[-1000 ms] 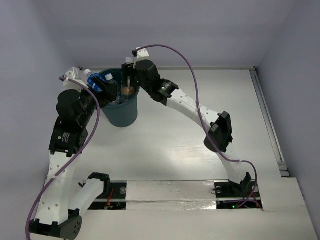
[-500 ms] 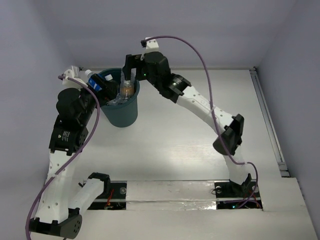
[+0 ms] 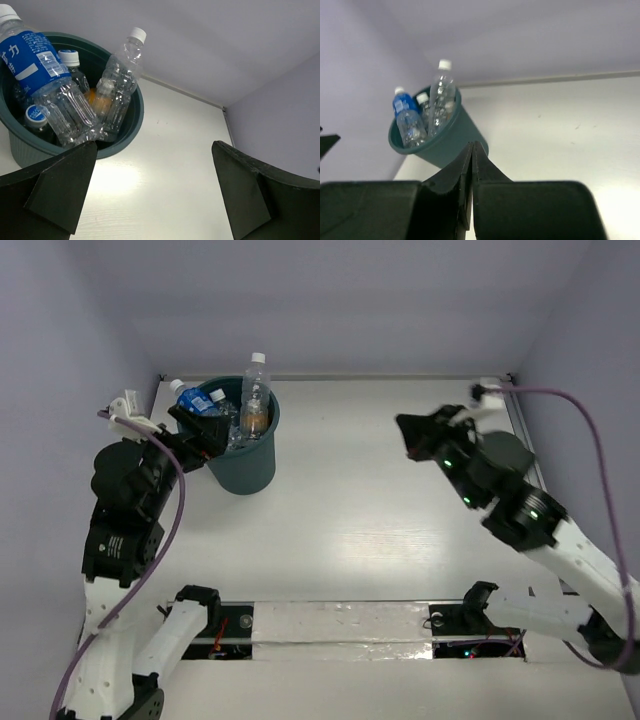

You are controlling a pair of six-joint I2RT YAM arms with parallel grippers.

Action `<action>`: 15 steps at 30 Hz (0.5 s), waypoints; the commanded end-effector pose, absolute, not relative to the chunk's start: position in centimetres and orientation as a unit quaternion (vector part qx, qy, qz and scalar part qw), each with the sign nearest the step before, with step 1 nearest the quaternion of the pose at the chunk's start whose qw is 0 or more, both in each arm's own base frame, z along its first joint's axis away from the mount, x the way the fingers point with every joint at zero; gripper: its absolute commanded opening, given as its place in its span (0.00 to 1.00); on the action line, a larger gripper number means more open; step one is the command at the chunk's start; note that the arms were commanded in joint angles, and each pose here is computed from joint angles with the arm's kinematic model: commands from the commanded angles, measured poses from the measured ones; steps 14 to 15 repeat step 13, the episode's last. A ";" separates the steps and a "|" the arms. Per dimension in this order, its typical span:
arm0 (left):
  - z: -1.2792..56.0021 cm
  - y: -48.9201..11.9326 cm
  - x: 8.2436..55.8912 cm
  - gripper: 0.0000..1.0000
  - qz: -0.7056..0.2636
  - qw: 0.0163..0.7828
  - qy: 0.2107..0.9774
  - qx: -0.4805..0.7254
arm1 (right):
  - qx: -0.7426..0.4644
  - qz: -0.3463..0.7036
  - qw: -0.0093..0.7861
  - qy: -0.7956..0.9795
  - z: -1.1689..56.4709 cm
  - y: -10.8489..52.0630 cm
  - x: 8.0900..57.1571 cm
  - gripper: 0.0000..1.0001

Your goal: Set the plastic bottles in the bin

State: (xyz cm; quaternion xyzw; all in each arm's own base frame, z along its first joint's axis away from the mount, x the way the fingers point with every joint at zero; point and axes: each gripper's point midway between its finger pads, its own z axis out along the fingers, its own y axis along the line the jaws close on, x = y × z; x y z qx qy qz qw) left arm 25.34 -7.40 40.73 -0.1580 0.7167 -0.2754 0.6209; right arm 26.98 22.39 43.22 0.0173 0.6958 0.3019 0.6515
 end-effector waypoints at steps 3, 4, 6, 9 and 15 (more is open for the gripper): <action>41.5 -7.3 22.7 0.99 -0.288 0.621 0.712 -0.157 | 0.110 0.222 0.664 0.706 39.1 12.3 23.6 0.21; 41.6 -7.2 22.4 0.99 -0.287 0.623 0.710 -0.159 | 0.112 0.219 0.661 0.708 38.5 11.8 23.3 0.30; 41.6 -7.1 22.1 0.99 -0.288 0.624 0.708 -0.161 | 0.114 0.212 0.658 0.713 37.4 10.9 22.8 0.65; 41.1 -7.3 22.0 0.99 -0.292 0.621 0.710 -0.159 | 0.115 0.210 0.654 0.718 37.2 10.9 22.8 0.89; 40.2 -7.8 22.3 0.99 -0.303 0.608 0.716 -0.160 | 0.107 0.211 0.658 0.715 38.4 11.1 22.9 0.95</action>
